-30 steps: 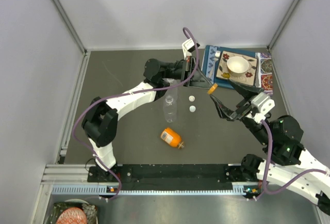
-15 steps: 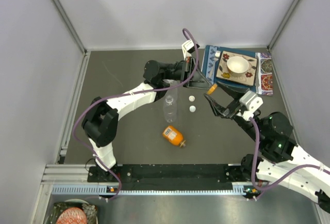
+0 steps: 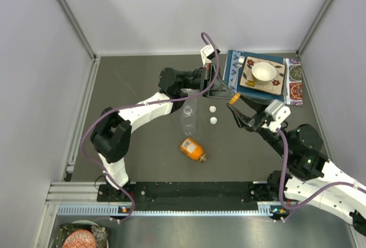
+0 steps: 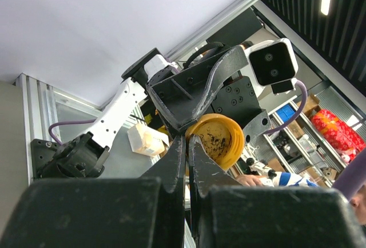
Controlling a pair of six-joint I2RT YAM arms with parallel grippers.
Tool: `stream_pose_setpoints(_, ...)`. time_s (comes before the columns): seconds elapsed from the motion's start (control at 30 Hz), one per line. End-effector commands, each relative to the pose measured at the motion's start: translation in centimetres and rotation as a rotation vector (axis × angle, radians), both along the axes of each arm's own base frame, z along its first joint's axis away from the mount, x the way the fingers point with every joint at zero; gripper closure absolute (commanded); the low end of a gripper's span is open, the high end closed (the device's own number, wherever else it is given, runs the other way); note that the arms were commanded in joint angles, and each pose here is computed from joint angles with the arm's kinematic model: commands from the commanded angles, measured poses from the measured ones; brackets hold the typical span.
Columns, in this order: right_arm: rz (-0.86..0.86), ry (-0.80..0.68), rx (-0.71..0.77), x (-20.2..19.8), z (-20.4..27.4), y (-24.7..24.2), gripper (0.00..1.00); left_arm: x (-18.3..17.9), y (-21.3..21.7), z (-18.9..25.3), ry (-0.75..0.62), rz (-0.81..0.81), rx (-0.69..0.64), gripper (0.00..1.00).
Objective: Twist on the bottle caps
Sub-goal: Pick up the bottle cap from the center of the board.
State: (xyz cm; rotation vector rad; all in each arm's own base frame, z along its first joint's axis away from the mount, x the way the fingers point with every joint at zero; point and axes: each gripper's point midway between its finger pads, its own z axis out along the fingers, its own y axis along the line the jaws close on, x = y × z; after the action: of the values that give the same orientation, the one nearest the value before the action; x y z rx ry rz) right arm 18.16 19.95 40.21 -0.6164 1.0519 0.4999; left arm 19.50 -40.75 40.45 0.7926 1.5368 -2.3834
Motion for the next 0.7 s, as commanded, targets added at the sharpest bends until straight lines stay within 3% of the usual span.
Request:
stream_pose_setpoints(0.0, 0.041, -0.024, 0.077, -0.73, 1.77, 0.21, 0.51, -1.21, 1.32, 2.48, -0.069, 0.017, -0.077, 1.00)
stream_pose_setpoints(0.2, 0.045, -0.026, 0.092, -0.90, 2.31, 0.01, 0.48, -1.11, 1.30, 2.19, -0.069, 0.020, -0.071, 1.00)
stream_pose_setpoints(0.4, 0.041, -0.002, 0.079, -0.66, 1.70, 0.21, 0.51, -1.22, 1.41, 2.34, -0.072, 0.022, -0.074, 1.00)
stream_pose_setpoints(0.67, 0.038, 0.013, 0.072, -0.50, 1.45, 0.30, 0.68, -1.52, 1.57, 2.48, -0.087, 0.023, -0.078, 1.00)
